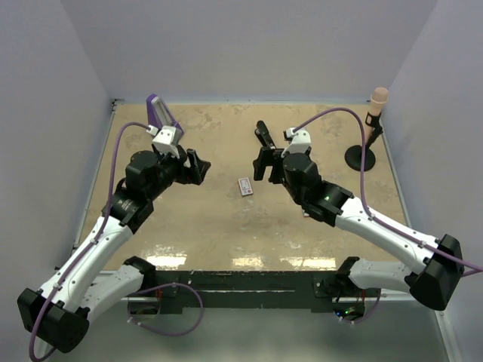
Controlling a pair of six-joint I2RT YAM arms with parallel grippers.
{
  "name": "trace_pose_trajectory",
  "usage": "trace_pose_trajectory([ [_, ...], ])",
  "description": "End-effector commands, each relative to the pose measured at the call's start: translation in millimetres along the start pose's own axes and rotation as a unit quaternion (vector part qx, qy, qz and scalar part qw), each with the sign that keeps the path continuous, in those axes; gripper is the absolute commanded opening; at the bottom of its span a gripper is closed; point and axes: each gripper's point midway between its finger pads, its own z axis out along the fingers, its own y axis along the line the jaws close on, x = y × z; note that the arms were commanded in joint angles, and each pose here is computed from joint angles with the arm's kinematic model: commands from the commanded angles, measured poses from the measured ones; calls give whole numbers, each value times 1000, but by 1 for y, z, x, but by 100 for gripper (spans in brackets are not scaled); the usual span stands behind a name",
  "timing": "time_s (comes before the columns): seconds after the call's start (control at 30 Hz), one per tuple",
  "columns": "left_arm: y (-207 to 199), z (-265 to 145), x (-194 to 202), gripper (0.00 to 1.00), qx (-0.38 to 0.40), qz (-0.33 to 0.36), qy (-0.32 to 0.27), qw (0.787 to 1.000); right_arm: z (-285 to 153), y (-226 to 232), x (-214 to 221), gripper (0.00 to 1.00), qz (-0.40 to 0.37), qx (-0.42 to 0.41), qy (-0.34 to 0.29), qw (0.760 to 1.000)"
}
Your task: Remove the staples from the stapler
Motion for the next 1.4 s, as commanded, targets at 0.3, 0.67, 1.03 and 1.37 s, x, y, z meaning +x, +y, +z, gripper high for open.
trace_pose_trajectory([
  [0.3, 1, -5, -19, 84, -8, 10, -39, 999, 1, -12, -41, 99, -2, 53, -67, 996],
  [0.67, 5, -7, -20, 82, -20, 11, -42, 999, 113, -31, -50, 82, -202, 109, -34, 973],
  [1.03, 5, -9, -21, 82, -19, 12, -46, 999, 220, -83, -9, 76, -212, 64, 88, 971],
  [1.37, 4, -12, -23, 82, -18, 14, -51, 998, 276, -102, 21, 76, -230, 36, 136, 963],
])
